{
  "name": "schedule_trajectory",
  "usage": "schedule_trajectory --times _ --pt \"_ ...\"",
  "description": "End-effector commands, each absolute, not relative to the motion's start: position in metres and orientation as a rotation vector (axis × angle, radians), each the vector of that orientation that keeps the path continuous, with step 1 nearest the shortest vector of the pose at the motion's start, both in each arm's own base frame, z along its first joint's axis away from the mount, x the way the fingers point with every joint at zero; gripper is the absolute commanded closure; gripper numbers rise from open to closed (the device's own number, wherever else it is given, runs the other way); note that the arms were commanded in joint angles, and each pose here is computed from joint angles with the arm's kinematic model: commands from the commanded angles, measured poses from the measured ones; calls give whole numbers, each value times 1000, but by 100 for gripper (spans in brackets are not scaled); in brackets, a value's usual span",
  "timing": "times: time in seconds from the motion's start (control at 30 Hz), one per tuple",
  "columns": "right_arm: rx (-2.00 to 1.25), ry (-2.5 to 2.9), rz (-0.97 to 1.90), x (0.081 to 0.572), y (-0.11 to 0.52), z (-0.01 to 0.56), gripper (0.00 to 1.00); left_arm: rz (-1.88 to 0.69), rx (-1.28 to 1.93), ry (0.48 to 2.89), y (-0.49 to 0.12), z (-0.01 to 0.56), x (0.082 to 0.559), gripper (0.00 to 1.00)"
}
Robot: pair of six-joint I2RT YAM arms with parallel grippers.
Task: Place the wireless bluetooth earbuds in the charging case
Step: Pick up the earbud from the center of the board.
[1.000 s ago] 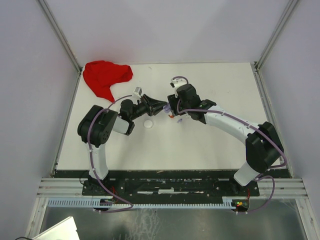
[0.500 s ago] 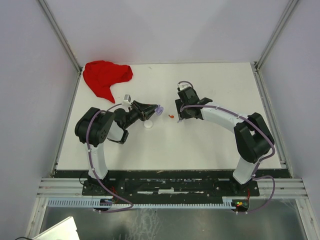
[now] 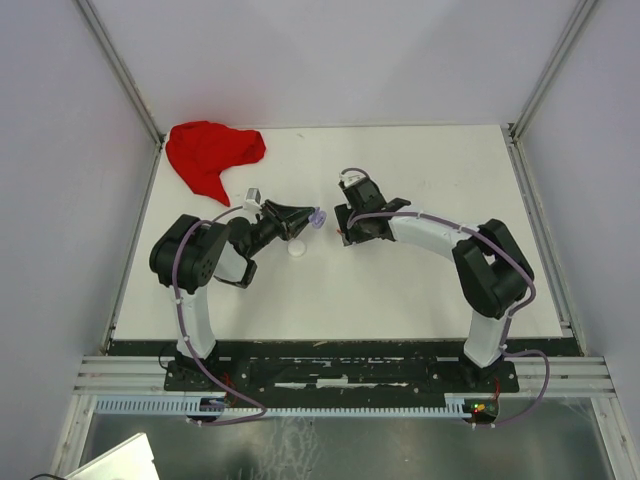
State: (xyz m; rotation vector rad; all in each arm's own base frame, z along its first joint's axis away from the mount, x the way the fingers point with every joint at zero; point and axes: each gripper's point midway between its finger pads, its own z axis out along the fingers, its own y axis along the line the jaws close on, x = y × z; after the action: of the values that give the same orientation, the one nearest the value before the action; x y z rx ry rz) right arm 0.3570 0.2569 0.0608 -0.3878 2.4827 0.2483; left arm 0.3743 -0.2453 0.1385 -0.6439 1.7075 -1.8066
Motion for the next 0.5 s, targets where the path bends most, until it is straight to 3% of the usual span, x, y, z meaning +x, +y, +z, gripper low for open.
schedule_trajectory --times 0.0,0.47 --pt "-421 2436 355 369 287 70 39 -1851 -602 1611 -242 163 372 97" --pt "-438 2459 388 374 300 53 38 -1848 -608 1618 -242 159 374 97"
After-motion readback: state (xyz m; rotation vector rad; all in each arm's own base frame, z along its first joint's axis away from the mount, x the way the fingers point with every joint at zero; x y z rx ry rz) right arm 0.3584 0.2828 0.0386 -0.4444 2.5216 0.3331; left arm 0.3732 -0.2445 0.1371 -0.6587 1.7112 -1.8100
